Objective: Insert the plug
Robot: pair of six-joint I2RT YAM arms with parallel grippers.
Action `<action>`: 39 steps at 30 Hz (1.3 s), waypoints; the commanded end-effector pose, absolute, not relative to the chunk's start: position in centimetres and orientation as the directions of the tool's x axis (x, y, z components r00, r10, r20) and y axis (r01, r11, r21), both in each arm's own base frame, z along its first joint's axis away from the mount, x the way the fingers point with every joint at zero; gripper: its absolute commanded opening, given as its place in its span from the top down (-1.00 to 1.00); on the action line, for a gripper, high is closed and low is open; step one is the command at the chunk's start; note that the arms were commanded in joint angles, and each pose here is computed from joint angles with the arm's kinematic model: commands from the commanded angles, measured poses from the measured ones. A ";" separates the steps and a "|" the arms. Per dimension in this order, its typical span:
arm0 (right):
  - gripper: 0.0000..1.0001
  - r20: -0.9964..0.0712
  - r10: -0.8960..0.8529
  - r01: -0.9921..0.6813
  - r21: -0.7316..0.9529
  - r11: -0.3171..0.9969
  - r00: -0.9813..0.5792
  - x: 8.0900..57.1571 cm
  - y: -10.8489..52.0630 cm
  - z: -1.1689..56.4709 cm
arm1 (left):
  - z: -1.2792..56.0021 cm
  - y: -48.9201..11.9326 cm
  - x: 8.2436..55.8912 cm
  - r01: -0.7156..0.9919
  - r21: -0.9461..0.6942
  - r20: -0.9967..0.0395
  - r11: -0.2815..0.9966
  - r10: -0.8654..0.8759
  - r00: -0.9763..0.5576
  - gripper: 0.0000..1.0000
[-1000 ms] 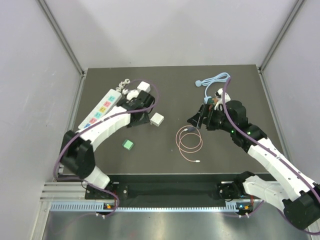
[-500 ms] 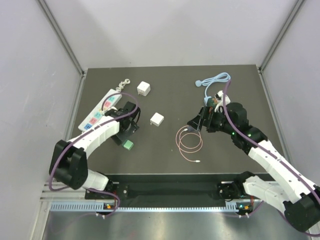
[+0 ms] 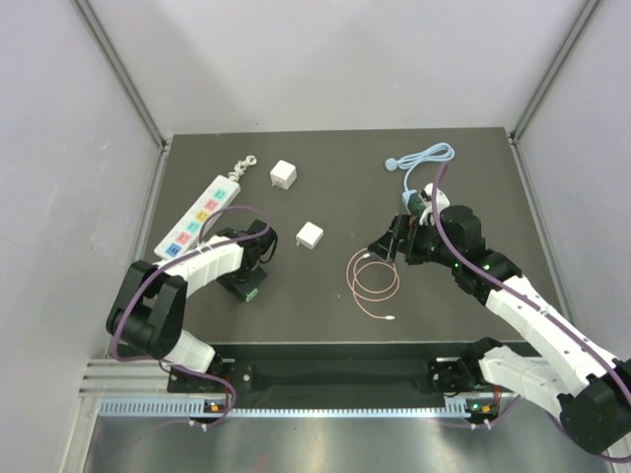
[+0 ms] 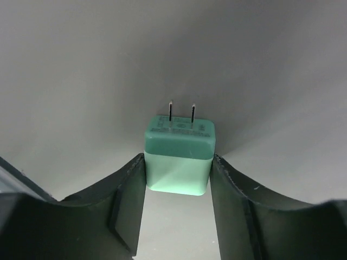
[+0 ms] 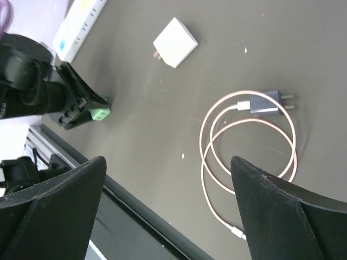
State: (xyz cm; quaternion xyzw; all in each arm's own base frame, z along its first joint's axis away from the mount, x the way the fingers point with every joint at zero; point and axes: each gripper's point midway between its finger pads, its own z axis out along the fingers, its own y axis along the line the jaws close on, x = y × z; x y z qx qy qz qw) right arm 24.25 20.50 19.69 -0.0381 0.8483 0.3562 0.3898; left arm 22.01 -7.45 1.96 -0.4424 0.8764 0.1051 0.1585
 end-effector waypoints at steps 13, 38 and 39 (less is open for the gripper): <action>-0.99 -0.688 0.266 -0.363 0.624 0.693 -0.675 22.4 22.7 18.8 | 10.0 -13.7 27.1 -0.676 -0.378 -0.304 0.632 -0.775 -0.554 1.00; -0.22 -0.762 0.522 -0.518 0.646 0.561 -0.384 24.0 36.2 26.5 | 22.3 -22.2 29.2 -0.540 -0.808 0.101 0.236 -0.847 -0.522 1.00; -0.22 -0.766 0.518 -0.536 0.640 0.551 -0.382 23.9 36.7 26.8 | 22.4 -22.2 29.2 -0.537 -0.809 0.098 0.238 -0.847 -0.523 1.00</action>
